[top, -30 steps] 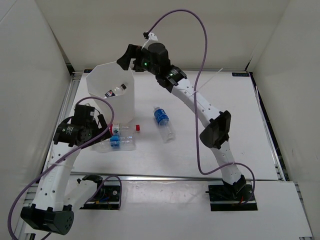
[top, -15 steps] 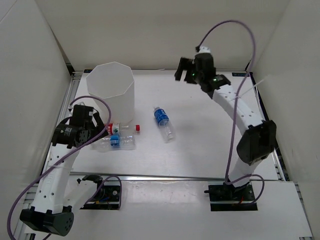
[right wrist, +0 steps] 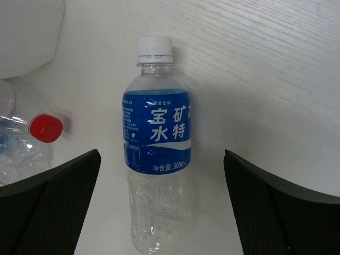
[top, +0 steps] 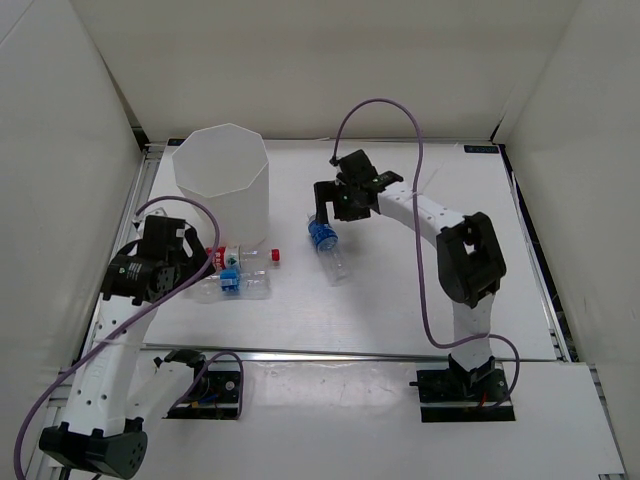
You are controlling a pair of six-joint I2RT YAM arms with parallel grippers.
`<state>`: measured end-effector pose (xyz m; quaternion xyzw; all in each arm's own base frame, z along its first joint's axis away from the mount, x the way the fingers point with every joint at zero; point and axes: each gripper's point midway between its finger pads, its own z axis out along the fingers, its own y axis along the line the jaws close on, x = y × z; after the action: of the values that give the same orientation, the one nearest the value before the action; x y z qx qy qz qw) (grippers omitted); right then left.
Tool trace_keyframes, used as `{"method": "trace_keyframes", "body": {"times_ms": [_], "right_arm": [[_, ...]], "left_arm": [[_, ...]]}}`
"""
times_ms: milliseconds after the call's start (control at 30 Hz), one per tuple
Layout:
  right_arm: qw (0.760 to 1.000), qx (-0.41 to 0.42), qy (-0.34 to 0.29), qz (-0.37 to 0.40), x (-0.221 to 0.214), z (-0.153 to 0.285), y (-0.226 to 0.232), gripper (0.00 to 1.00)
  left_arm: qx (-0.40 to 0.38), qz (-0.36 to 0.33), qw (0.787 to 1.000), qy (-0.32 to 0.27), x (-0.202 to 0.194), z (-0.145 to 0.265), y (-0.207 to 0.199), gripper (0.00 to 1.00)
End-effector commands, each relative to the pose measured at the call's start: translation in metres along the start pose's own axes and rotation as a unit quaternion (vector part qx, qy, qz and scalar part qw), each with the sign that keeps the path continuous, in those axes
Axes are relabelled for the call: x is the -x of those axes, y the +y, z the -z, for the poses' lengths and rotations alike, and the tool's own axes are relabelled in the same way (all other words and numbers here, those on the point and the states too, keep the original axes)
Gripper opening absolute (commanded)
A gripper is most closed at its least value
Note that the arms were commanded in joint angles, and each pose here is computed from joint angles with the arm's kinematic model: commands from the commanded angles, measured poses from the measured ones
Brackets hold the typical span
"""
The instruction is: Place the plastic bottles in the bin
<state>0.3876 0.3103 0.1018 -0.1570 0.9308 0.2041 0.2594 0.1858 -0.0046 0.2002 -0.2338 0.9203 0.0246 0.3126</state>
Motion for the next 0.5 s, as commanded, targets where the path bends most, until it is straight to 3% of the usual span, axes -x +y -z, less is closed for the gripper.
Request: {"method": "trace_keyframes", "body": {"times_ms": [0, 300, 433, 467], "right_arm": [[0.999, 0.038, 0.015, 0.006, -0.007, -0.005, 0.012, 1.0], [0.993, 0.052, 0.101, -0.037, -0.063, -0.04, 0.014, 0.94], [0.986, 0.063, 0.146, -0.048, -0.081, -0.045, 0.016, 0.78], [0.985, 0.067, 0.148, -0.049, -0.079, -0.042, 0.019, 0.67]], "left_arm": [[0.003, 0.009, 1.0, -0.017, 0.004, 0.004, 0.003, 1.0], [-0.006, 0.007, 1.0, -0.021, 0.003, 0.007, 0.003, 1.0], [-0.01, 0.002, 1.0, -0.019, 0.0, 0.007, 0.003, 1.0], [-0.01, 0.002, 1.0, -0.019, 0.0, 0.007, 0.003, 1.0]]}}
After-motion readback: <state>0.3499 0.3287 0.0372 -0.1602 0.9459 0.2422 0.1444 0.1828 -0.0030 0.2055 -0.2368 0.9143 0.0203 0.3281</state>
